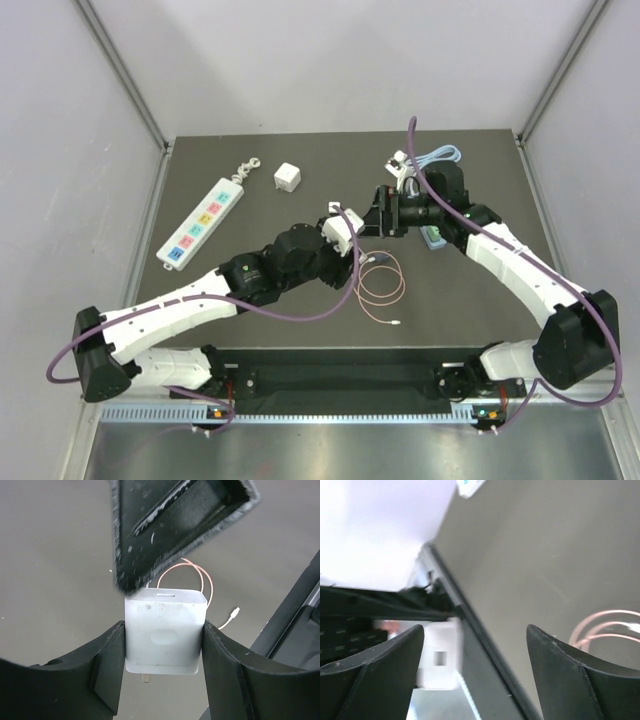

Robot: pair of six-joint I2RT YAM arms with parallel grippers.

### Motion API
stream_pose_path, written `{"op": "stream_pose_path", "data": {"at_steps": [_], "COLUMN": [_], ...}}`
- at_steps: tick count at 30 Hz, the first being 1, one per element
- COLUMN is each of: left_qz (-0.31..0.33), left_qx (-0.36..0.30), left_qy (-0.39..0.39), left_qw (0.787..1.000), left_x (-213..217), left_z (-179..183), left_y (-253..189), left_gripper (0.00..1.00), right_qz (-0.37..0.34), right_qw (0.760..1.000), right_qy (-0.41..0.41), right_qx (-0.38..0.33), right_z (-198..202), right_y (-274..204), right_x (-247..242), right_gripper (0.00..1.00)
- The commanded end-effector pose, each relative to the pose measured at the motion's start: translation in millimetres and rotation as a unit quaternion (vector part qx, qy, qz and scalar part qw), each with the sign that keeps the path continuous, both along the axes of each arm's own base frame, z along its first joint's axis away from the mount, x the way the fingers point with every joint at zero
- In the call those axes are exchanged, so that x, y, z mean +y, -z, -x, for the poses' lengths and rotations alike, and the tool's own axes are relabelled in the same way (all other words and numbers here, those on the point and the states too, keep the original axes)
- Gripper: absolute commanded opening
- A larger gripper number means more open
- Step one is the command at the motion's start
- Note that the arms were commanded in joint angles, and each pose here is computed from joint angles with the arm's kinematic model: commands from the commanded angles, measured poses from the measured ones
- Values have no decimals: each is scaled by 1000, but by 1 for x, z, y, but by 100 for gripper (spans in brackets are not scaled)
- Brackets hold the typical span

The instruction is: Insert the plug

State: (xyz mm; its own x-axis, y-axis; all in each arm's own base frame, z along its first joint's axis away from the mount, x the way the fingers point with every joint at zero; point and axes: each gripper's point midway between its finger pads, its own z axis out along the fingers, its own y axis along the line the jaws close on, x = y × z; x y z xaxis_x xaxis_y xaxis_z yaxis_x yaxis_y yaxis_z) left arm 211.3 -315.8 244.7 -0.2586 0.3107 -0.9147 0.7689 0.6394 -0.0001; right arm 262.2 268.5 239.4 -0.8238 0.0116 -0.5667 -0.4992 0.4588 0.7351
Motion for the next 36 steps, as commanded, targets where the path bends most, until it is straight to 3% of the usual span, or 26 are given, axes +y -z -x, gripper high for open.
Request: {"op": "stream_pose_path", "data": {"at_steps": [1,9,16,20,21,22,24,25,29,36], "left_qz": [-2,-6,-9,-6,-7,-7,-10,-12,-9,-25], "left_qx": [-26,-30,-30,-29,-31,-32,-34,-34,-35,-37], "left_qy": [-5,-1,19,26,20,18,4,-1,-12,-77], "left_qw": [1000,1000,999,999,999,999,999,999,999,996], "left_x": [-3,-6,-14,-17,-16,-16,-13,-12,-12,5], "left_z": [-5,-3,1,2,0,-1,-5,-6,-9,-32], "left_y": [-7,-7,-3,-1,0,0,2,3,4,7], "left_gripper": [0,0,0,0,0,2,18,45,75,76], "right_qz": [-61,-48,-52,-71,-81,-83,-93,-97,-94,-60], "right_qw": [997,995,990,986,984,984,983,982,989,998], "right_qy": [-55,-87,-127,-149,-157,-157,-161,-161,-111,4], "right_qx": [-13,5,16,23,21,20,6,2,-12,-24], "right_z": [19,47,64,69,71,72,72,72,51,-14], "right_y": [-26,0,16,17,13,14,10,8,9,25], "right_x": [21,16,20,26,28,28,28,28,17,-31], "right_gripper": [81,62,61,45,33,24,0,0,0,0]}}
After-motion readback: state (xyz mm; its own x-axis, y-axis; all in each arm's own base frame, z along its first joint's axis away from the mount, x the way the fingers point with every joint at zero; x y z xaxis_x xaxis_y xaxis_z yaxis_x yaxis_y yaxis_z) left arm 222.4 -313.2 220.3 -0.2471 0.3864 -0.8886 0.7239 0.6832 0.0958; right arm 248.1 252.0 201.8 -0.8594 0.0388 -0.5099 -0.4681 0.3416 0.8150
